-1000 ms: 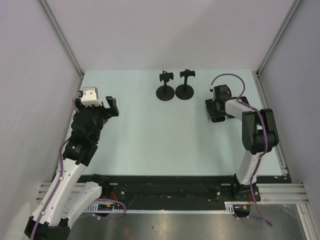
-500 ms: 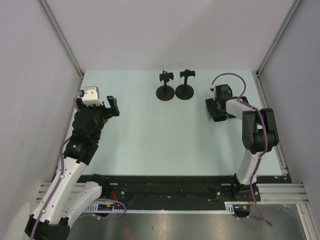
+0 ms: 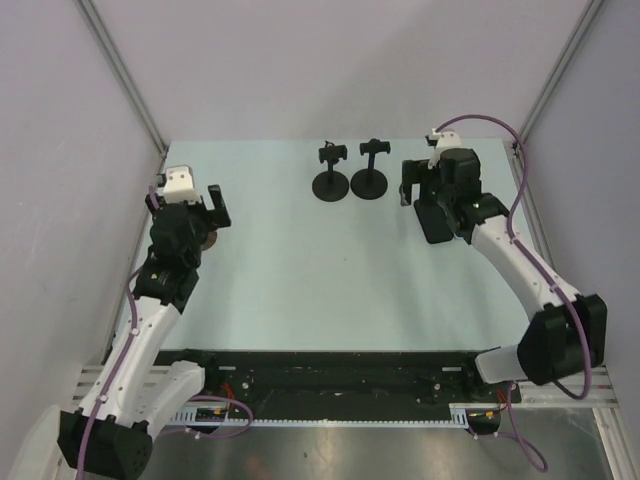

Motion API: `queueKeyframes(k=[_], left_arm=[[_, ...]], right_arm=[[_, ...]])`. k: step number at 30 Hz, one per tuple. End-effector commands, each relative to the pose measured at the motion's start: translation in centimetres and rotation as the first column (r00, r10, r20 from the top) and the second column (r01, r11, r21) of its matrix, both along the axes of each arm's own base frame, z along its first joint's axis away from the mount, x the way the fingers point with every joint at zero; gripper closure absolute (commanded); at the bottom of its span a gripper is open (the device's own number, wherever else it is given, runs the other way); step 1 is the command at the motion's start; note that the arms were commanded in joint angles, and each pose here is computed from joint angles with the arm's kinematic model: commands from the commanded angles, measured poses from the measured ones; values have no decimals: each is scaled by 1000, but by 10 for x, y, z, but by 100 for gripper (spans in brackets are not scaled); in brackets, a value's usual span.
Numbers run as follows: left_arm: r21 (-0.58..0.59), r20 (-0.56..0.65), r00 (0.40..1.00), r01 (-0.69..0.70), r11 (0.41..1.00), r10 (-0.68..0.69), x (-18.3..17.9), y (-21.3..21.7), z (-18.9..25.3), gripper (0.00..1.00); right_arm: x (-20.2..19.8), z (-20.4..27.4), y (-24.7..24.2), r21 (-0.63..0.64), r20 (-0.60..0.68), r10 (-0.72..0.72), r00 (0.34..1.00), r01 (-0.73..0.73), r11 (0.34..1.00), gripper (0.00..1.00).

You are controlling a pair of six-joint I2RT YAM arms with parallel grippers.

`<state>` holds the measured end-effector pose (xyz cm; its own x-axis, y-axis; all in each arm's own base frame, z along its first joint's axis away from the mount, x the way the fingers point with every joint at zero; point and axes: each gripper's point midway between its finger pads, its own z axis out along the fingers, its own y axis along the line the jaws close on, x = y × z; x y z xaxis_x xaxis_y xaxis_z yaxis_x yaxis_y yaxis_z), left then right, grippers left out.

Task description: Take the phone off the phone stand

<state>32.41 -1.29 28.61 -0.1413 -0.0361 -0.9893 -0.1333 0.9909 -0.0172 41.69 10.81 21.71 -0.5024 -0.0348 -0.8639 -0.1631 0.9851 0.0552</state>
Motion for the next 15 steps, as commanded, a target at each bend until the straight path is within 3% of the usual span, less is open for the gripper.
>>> queueKeyframes(k=[1, 11, 15], left_arm=[[8, -12, 996, -83, 997, 83, 10, 28, -7, 0], [-111, -175, 981, -101, 989, 80, 36, 77, -62, 0], [-76, -238, 970, -70, 995, 51, 49, 86, -79, 0]], right_arm=[[-31, 25, 48, 95, 82, 116, 990, -124, 988, 1], [-109, 50, 91, 179, 246, 311, 918, -358, 916, 0], [-123, 43, 96, 169, 246, 361, 899, -407, 898, 0]])
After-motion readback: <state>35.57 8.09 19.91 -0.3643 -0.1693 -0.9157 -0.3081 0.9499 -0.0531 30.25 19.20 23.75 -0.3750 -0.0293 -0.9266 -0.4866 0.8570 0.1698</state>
